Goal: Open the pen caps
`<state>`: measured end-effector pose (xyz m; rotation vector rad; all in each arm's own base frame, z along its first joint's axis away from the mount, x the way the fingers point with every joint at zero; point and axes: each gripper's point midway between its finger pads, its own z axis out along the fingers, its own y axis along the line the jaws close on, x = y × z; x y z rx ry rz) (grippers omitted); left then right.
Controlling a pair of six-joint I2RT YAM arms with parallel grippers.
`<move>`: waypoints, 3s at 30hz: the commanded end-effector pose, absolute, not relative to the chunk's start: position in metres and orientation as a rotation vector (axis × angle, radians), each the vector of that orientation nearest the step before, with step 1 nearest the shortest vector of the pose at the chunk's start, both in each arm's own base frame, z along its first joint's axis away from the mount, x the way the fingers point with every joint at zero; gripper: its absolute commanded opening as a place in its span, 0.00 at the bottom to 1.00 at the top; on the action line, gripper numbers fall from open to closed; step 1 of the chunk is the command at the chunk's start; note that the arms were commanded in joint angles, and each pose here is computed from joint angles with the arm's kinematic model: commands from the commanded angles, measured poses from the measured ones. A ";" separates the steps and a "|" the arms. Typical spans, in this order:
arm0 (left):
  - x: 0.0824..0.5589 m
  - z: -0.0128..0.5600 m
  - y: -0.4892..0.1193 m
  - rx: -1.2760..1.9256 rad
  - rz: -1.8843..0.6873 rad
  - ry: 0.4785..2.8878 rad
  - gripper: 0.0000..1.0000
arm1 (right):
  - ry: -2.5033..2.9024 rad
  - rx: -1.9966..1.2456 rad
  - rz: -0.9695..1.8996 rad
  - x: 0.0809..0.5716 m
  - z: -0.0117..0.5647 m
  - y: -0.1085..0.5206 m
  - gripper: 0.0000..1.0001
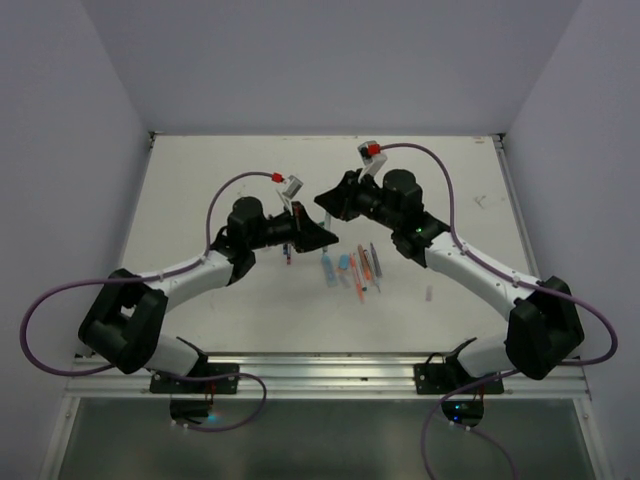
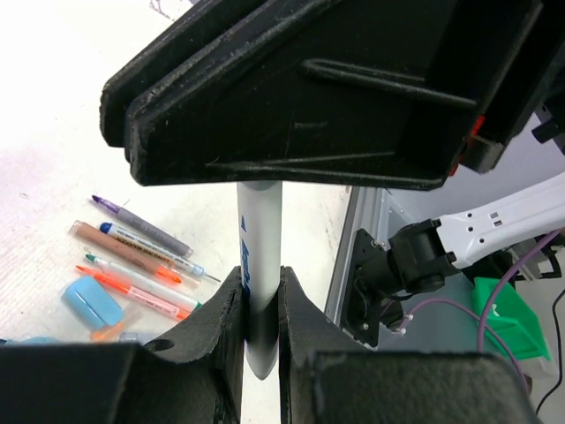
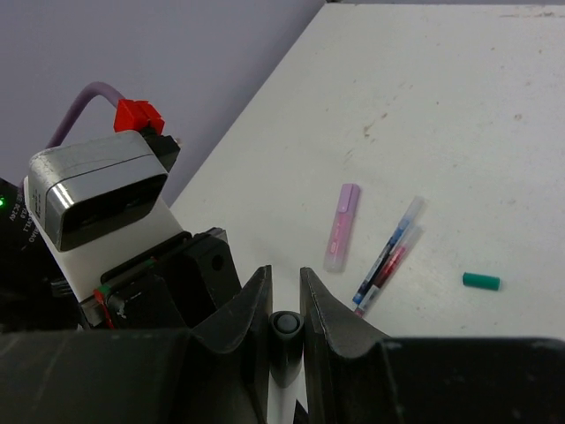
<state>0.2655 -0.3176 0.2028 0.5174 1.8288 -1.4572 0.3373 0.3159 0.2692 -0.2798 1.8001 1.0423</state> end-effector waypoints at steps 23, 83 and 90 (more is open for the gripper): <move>0.226 0.161 -0.324 0.597 -1.470 1.937 0.00 | 1.343 -0.203 0.891 0.404 0.436 0.235 0.00; 0.263 0.224 -0.336 0.470 -1.407 1.783 0.00 | 1.734 -0.351 1.249 0.329 0.276 0.303 0.52; 0.265 0.228 -0.335 0.446 -1.397 1.778 0.00 | 1.742 -0.367 1.259 0.324 0.271 0.304 0.49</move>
